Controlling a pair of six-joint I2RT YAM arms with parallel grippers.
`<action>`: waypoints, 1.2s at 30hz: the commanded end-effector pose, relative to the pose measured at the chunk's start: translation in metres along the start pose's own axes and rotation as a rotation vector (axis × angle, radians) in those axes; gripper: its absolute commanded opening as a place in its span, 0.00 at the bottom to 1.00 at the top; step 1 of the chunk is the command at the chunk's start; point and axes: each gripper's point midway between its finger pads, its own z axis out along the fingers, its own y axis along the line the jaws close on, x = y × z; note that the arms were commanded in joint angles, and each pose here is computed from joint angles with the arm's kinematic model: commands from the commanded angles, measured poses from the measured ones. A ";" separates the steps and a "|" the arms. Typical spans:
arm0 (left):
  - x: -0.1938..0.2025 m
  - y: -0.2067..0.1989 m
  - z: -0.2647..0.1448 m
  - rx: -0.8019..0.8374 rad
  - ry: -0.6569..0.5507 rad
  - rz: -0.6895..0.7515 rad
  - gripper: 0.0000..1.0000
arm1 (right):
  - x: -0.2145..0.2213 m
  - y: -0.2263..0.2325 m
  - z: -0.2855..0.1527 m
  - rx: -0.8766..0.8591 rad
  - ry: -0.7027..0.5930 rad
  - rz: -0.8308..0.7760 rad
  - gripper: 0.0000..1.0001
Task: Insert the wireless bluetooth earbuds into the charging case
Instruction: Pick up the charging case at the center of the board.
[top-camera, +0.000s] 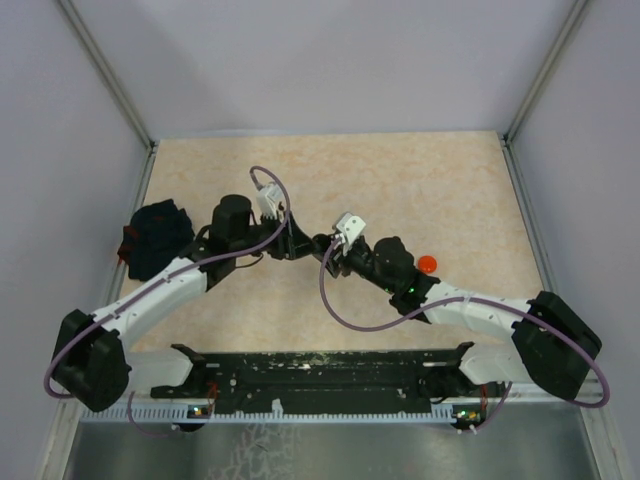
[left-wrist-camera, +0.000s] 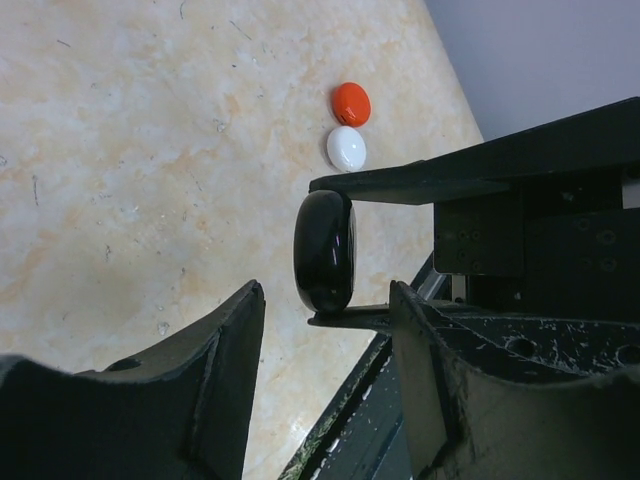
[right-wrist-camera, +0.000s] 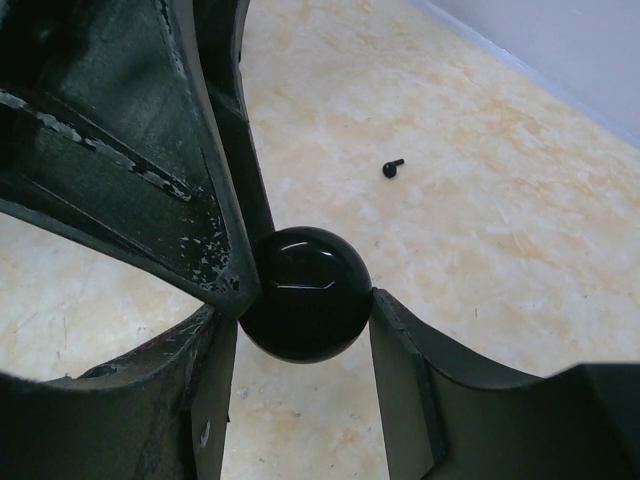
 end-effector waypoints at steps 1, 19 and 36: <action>-0.017 -0.012 0.006 0.026 -0.046 0.031 0.57 | -0.034 0.001 -0.003 0.001 -0.114 -0.019 0.30; -0.016 -0.015 0.011 0.070 -0.037 0.098 0.18 | -0.031 0.014 -0.002 -0.068 -0.105 -0.036 0.35; -0.030 -0.051 -0.019 0.225 -0.036 0.601 0.03 | -0.041 0.016 -0.043 -0.332 -0.104 0.031 0.64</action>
